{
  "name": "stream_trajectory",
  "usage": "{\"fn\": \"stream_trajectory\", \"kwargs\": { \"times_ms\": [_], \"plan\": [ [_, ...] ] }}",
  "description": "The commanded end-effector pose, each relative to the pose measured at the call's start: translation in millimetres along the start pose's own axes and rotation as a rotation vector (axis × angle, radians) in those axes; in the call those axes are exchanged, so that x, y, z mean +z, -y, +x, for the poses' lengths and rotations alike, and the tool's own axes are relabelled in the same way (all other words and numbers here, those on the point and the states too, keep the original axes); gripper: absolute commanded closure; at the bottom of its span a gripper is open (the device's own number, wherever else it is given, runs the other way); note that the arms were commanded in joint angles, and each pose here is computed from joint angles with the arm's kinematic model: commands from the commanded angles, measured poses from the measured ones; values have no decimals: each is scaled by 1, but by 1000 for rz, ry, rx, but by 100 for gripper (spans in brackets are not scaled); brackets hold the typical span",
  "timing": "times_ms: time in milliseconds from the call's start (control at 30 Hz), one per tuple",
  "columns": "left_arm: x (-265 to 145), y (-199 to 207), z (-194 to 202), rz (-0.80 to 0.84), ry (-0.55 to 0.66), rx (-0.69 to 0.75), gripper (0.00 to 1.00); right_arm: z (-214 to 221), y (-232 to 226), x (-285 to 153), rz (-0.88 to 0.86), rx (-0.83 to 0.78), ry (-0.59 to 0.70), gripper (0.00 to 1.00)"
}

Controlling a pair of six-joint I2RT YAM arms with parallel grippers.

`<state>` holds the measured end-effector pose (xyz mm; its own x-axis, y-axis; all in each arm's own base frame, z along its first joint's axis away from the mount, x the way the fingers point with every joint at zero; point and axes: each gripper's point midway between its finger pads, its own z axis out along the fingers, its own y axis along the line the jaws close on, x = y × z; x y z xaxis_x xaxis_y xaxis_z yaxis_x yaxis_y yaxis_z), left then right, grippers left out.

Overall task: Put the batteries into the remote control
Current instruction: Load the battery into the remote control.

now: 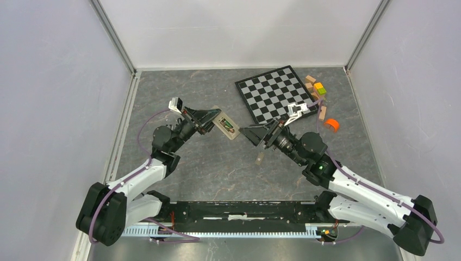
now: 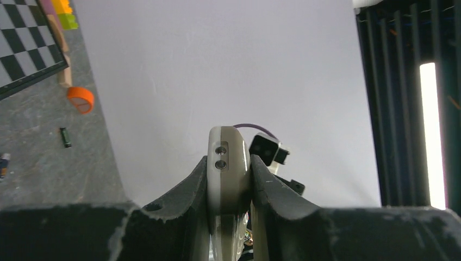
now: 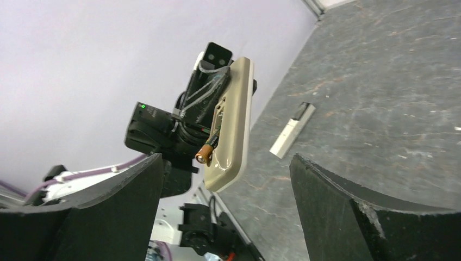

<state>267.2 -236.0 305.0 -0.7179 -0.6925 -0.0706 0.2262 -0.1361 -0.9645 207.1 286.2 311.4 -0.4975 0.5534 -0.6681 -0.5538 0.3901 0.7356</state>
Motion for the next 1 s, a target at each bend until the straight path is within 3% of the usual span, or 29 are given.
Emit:
{"fn": "stream_trajectory", "kwargs": {
  "times_ms": [0, 333, 967],
  "plan": [
    [3, 49, -7, 155, 32, -77, 98, -16, -29, 7, -123, 108, 63, 11],
    [3, 51, -7, 162, 31, -81, 98, -10, -28, 22, -110, 118, 34, 25],
    [2, 43, -6, 140, 25, -81, 98, -4, -30, 25, -141, 128, 19, 21]
  ]
}}
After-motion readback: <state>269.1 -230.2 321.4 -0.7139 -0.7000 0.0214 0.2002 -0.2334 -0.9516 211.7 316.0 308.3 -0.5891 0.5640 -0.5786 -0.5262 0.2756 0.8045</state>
